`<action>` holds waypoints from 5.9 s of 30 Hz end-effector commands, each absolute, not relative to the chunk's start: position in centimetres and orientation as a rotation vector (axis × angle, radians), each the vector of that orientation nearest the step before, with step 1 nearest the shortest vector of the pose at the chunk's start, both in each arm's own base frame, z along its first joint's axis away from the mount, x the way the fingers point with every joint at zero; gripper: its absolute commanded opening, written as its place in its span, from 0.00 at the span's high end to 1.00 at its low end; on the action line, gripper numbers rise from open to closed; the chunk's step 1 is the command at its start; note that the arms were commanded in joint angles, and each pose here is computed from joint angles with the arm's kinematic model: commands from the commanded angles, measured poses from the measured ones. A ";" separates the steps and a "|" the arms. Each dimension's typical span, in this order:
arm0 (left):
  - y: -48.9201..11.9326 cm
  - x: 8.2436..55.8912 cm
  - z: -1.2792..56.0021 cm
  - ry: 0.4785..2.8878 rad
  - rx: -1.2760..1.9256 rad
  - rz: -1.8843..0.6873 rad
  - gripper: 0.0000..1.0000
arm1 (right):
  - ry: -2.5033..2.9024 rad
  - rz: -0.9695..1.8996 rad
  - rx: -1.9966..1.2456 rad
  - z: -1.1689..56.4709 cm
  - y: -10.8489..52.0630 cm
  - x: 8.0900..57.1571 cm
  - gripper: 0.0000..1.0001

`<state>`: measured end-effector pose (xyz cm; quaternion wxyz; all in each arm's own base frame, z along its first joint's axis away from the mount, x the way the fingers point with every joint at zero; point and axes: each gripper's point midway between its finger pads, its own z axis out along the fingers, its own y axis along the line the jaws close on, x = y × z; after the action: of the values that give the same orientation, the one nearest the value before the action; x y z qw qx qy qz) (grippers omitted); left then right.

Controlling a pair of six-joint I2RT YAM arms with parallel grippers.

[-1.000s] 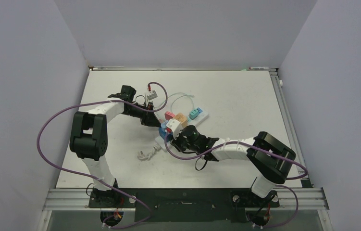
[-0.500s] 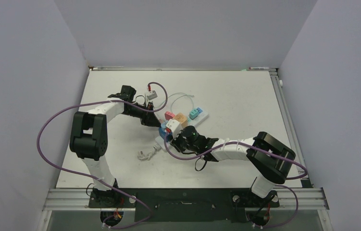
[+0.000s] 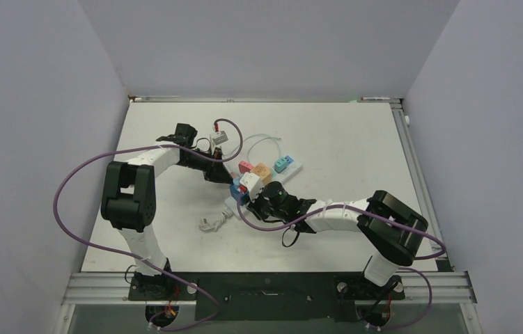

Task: Insert the plug
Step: Insert the plug into the socket.

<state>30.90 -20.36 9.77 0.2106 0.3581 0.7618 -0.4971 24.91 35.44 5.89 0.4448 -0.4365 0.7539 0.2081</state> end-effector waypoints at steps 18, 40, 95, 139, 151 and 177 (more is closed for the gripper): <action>-20.1 29.3 7.8 2.198 1.021 -1.380 1.00 | 1.726 0.543 -0.989 11.2 37.4 27.7 0.95; -20.1 29.2 7.9 2.195 1.024 -1.388 1.00 | 1.724 0.532 -0.989 11.3 37.0 27.9 0.95; -20.1 28.9 8.0 2.189 1.031 -1.398 1.00 | 1.699 0.540 -0.940 12.3 38.6 27.3 0.95; -21.0 25.8 7.8 2.180 1.159 -1.496 1.00 | 1.735 0.433 -0.581 13.4 40.2 29.2 0.95; -21.2 25.5 7.7 2.187 1.181 -1.496 1.00 | 1.730 0.447 -0.468 13.4 39.0 29.2 0.95; -20.6 24.9 7.3 2.202 1.229 -1.522 1.00 | 1.540 0.570 -0.472 14.8 37.3 30.6 0.95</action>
<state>30.78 -20.24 9.79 0.2261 0.4358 0.7215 -0.4882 26.13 36.59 6.55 0.5383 -0.3082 0.7518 0.2235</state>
